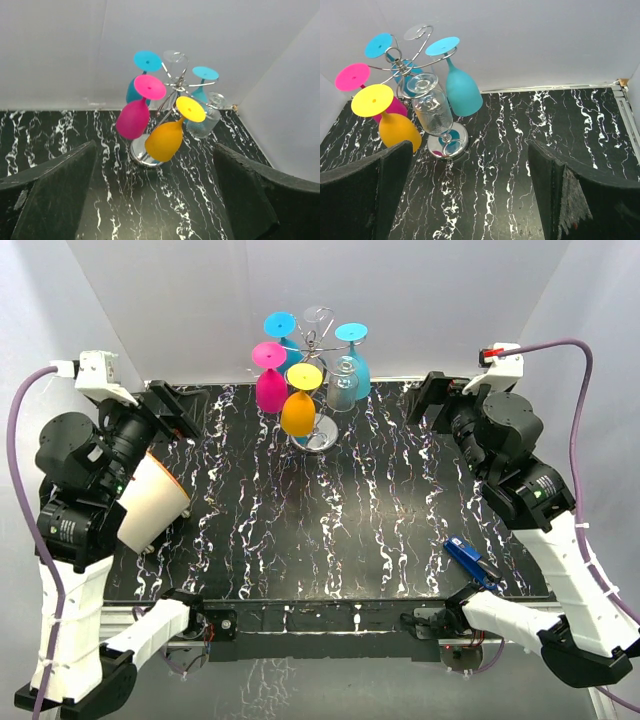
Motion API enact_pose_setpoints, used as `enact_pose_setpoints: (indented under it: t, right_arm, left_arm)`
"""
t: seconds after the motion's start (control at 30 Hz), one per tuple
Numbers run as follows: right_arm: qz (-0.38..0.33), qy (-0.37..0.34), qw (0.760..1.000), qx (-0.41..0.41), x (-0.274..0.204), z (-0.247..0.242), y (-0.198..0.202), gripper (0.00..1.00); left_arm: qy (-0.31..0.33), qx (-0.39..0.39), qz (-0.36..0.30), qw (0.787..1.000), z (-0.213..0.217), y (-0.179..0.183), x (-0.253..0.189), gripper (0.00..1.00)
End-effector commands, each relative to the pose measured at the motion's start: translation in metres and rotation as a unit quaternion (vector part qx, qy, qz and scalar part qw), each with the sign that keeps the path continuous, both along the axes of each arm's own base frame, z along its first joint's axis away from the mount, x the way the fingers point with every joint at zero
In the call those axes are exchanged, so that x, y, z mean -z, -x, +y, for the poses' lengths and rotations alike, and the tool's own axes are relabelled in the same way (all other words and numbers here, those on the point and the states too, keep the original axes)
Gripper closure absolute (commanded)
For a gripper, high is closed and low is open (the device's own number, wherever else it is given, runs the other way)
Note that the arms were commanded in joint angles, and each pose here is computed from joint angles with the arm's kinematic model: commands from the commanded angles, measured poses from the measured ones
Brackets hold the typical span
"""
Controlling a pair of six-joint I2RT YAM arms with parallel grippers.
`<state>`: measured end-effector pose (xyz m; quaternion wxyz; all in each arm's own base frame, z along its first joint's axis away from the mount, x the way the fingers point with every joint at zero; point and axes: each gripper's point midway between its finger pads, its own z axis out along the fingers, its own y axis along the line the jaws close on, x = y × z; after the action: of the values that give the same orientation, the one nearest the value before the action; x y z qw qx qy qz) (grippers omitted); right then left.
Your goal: Take the wine glass off the wine glass rack
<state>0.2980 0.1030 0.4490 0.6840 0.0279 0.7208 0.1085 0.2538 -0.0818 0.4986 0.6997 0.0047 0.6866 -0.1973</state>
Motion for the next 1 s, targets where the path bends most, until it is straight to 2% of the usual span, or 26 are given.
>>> enact_pose_setpoints:
  t: [0.0, 0.3, 0.5, 0.73, 0.97]
  right_arm:
    - [-0.001, -0.025, 0.999, 0.022, -0.005, -0.013, 0.006, 0.02]
    - [0.024, -0.059, 0.997, 0.041, 0.012, -0.02, 0.006, 0.02]
    - [0.04, -0.087, 0.995, 0.013, 0.037, -0.008, 0.006, 0.02]
    - [0.061, -0.115, 0.991, -0.038, 0.069, 0.015, 0.007, 0.02]
    - [0.068, -0.136, 0.986, -0.074, 0.086, 0.03, 0.008, 0.02]
  left_arm:
    - [0.032, 0.004, 0.043, 0.999, -0.001, -0.009, 0.022, 0.01]
    - [0.075, 0.009, 0.126, 0.989, -0.003, -0.026, 0.068, 0.01]
    - [0.131, 0.065, 0.181, 0.973, -0.025, -0.029, 0.096, 0.01]
    - [0.243, 0.166, 0.243, 0.924, -0.064, -0.025, 0.125, 0.01]
    - [0.318, 0.21, 0.27, 0.884, -0.086, -0.024, 0.136, 0.01]
